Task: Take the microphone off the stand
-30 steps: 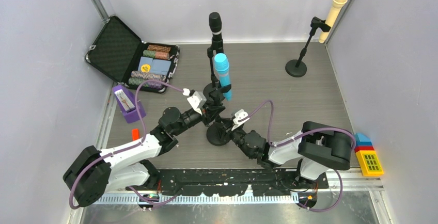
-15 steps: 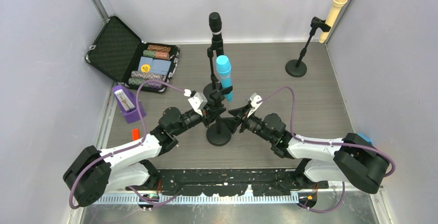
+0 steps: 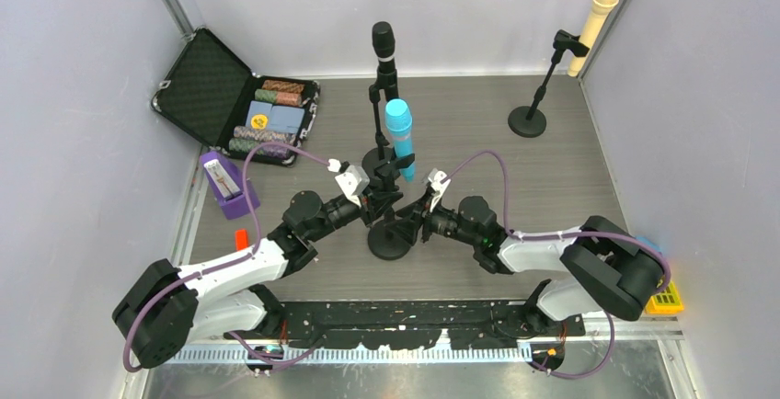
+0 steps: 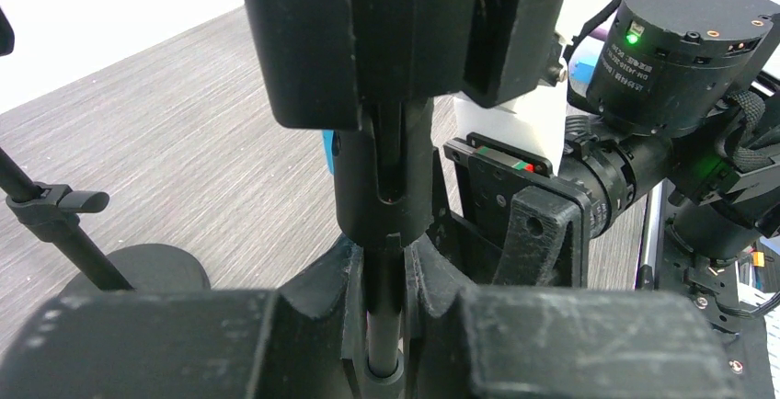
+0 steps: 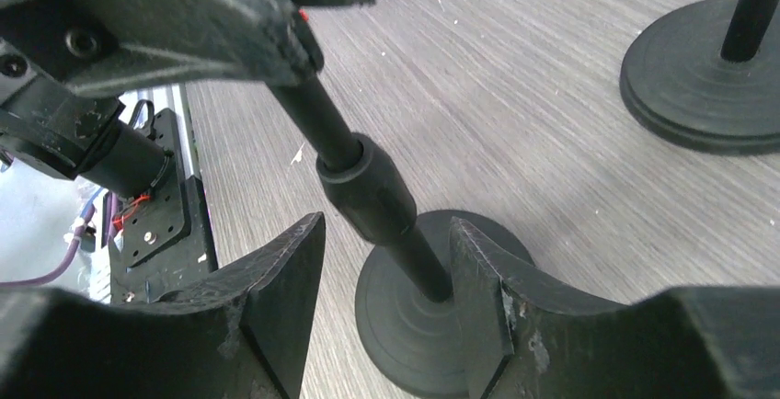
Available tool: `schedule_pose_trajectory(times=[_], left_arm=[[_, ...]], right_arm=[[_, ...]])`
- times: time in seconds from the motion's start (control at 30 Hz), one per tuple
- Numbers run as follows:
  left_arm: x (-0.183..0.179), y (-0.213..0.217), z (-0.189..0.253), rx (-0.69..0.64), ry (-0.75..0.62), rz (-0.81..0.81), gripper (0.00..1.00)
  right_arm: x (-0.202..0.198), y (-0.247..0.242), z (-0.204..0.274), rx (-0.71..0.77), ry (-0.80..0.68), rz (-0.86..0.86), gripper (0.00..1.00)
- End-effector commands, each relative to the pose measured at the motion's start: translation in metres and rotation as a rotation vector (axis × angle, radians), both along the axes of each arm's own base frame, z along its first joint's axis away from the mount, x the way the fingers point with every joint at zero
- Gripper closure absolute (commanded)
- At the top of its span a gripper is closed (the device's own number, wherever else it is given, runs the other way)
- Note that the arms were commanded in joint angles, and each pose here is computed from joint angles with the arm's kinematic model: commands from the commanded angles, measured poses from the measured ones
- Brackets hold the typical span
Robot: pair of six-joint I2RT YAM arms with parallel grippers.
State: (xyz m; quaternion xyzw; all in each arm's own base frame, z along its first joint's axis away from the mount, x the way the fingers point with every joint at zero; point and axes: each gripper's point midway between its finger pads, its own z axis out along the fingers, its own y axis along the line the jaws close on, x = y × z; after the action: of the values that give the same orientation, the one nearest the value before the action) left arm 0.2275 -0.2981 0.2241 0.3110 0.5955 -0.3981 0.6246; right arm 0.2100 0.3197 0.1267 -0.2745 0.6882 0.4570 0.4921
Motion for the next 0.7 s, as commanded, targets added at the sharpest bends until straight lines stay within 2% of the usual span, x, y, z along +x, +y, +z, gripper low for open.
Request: schedule_pose_trajectory(times=[0.0,0.2,0.27,0.33,0.4,0.47,0.53,0.67], left_arm=[[-0.004,-0.003,0.013,-0.033,0.001,-0.023,1.0],[-0.004,-0.004,0.013,-0.03,0.001,-0.028,1.0],[-0.004,-0.005,0.012,-0.027,0.003,-0.032,1.0],[-0.004,-0.005,0.011,-0.028,0.004,-0.031,1.0],[-0.004,-0.004,0.011,-0.029,0.005,-0.028,1.0],[-0.004,-0.003,0.012,-0.031,0.003,-0.021,1.0],[-0.003,-0.001,0.014,-0.035,0.001,-0.01,1.0],[-0.001,0.001,0.014,-0.036,0.0,0.004,1.0]], right_arm=[[0.016,0.011,0.042,0.108,-0.122,-0.009,0.43],[0.02,0.01,0.041,0.097,-0.144,-0.026,0.46],[0.021,0.01,0.041,0.094,-0.143,-0.026,0.53],[0.023,0.009,0.04,0.091,-0.136,-0.039,0.64],[0.026,0.009,0.037,0.086,-0.116,-0.058,0.81],[0.03,0.006,0.033,0.082,-0.097,-0.096,0.93],[0.035,0.001,0.034,0.093,-0.103,-0.158,0.99],[0.033,0.0,0.036,0.062,-0.163,-0.261,0.99]])
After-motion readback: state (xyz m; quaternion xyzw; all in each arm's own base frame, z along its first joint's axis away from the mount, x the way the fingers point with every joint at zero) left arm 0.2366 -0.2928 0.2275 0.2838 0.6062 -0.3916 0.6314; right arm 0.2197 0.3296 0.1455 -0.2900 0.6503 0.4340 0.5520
